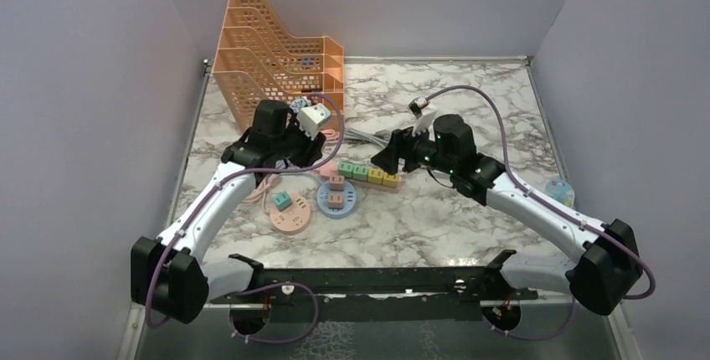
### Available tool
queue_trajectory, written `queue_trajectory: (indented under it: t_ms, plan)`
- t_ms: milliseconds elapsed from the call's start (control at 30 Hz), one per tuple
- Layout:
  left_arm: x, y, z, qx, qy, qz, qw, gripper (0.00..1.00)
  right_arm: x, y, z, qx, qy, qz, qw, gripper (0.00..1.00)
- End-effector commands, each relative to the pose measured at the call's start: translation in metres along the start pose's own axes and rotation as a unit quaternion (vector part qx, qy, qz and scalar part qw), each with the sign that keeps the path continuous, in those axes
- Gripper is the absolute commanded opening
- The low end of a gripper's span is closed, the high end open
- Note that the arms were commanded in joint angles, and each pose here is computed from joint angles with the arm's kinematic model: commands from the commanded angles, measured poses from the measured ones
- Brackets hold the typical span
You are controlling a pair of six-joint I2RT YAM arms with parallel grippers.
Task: Insert the plug
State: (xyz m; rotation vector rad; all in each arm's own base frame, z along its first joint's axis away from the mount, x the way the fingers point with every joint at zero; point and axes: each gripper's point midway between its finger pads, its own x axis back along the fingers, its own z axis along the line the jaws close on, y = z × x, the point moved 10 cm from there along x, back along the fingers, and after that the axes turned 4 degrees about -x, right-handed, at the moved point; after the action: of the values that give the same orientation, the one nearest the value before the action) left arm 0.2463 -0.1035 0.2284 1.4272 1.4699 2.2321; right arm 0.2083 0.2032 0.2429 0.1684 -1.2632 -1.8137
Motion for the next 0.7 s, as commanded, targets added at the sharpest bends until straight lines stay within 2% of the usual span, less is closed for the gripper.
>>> queue_trajectory:
  t_ms: [0,133,233,367,667]
  plan:
    - [0.012,0.024,-0.013,-0.062,-0.039,-0.128,0.989,0.32,-0.004,0.008,0.025,-0.067,0.079,0.054,0.993,0.68]
    - [0.02,0.029,-0.031,-0.125,-0.076,-0.197,0.969,0.34,-0.013,0.018,0.047,-0.099,0.149,0.064,0.982,0.68]
    - [0.025,0.031,-0.041,-0.161,-0.098,-0.226,0.956,0.34,-0.024,0.022,0.063,-0.097,0.16,0.07,0.98,0.68]
    - [0.026,0.028,-0.048,-0.19,-0.121,-0.239,0.945,0.33,-0.035,0.021,0.076,-0.103,0.156,0.081,0.979,0.66]
    - [0.028,0.02,-0.058,-0.212,-0.156,-0.251,0.931,0.33,-0.045,0.014,0.074,-0.108,0.129,0.092,0.981,0.59]
